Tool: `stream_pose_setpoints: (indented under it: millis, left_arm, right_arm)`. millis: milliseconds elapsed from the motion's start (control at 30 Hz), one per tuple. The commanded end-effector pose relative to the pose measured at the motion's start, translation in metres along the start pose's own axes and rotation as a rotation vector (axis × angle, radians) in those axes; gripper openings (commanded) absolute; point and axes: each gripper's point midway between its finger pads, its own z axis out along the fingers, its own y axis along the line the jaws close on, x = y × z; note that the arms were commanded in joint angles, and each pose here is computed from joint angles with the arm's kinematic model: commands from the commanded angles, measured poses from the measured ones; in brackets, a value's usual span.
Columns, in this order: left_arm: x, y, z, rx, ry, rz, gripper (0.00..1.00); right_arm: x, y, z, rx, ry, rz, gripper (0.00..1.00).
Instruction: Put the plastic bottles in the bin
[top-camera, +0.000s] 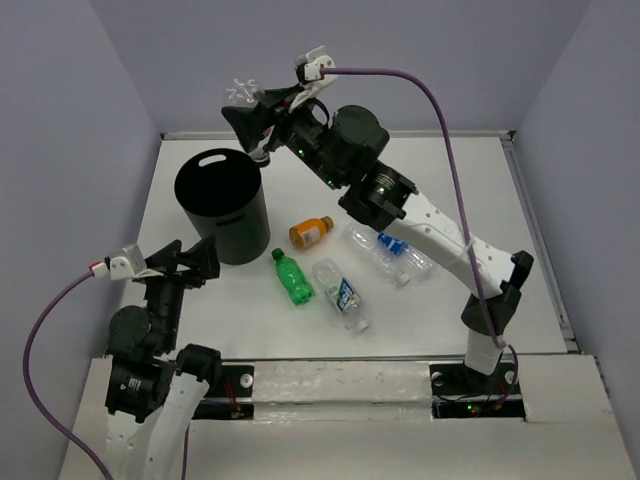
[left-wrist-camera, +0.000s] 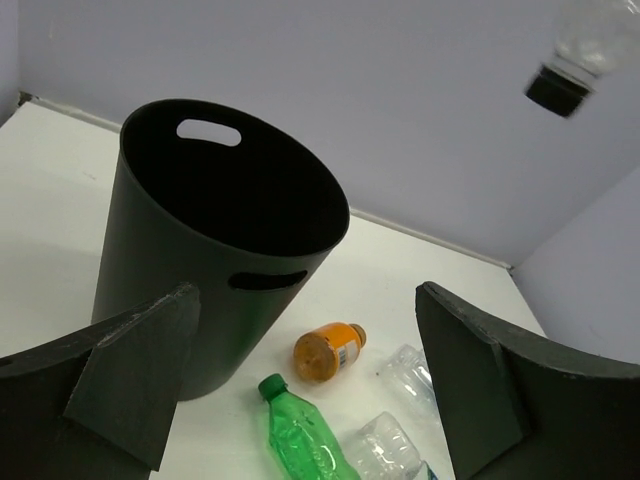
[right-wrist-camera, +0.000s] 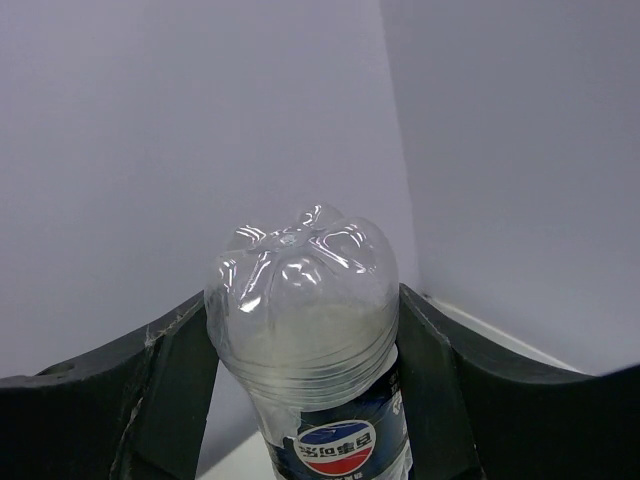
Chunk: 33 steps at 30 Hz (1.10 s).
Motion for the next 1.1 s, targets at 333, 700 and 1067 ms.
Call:
stream_pose_setpoints:
  millis: [333,700,1067]
  left_arm:
    - [0.038,-0.019,-0.002,0.061,0.202,-0.119,0.99]
    - [0.110,-0.049,-0.008,0.239,0.516,-0.198,0.99]
    - [0.131,-0.036,0.014,0.141,0.534,-0.228,0.99]
  right_arm:
    - [0.099,-0.002,0.094,-0.205,-0.049,0.192,0.39]
    - [0.093,-0.026,0.078,-0.116,-0.007,0.161,0.81]
    - [0.055,-0.055,0.023,-0.161,0.074,0.122,0.80]
